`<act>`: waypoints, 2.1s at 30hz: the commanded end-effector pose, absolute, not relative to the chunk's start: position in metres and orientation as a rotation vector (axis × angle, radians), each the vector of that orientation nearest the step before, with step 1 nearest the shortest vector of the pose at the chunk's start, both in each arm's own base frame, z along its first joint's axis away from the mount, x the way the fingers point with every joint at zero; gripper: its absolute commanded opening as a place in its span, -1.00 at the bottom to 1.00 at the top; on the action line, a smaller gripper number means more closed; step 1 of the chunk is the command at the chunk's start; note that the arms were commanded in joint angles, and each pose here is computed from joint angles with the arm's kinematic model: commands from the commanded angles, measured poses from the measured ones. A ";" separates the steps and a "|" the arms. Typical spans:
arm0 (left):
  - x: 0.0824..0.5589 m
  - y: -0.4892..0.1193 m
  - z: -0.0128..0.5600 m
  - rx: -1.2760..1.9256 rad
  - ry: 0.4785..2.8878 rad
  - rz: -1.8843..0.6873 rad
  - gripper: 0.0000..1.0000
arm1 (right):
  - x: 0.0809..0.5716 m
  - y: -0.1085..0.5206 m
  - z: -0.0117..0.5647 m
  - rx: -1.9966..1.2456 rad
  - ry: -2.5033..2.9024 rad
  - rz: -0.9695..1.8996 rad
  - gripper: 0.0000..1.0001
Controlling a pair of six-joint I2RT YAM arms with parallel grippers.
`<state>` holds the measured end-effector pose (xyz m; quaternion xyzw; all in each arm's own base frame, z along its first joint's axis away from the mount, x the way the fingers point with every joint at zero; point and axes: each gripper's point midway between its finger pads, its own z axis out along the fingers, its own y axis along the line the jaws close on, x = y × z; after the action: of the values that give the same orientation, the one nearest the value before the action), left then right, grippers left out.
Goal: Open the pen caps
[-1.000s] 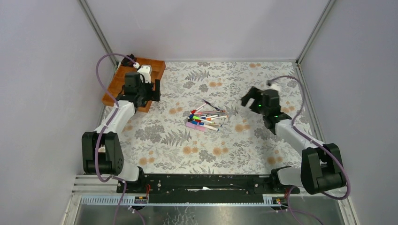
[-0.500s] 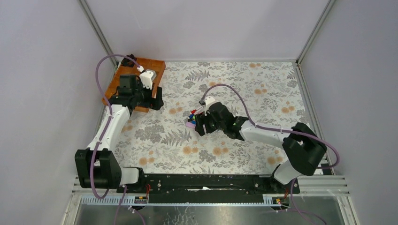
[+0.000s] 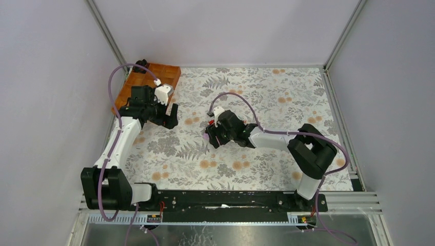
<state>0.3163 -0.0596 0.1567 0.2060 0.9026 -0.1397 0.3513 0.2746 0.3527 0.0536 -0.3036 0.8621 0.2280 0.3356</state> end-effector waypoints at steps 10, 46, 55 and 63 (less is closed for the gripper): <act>0.313 -0.058 0.162 0.555 2.335 -0.356 0.97 | 0.274 0.370 0.041 -0.879 2.254 0.640 0.33; 0.267 -0.086 0.141 0.890 2.300 -0.609 0.97 | 0.223 0.393 0.040 -1.027 2.233 0.733 -1.00; 0.225 -0.118 0.146 1.164 2.073 -0.902 0.97 | 0.203 0.406 0.099 -1.132 2.169 0.983 -1.00; 0.207 -0.130 0.140 1.284 1.981 -0.936 0.97 | 0.193 0.411 0.139 -1.144 2.111 1.228 -1.00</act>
<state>0.2227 -0.1187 0.1357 0.4468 0.7813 -0.3297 0.2850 0.2016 0.4037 0.0945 -0.4091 0.7983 0.3771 0.2304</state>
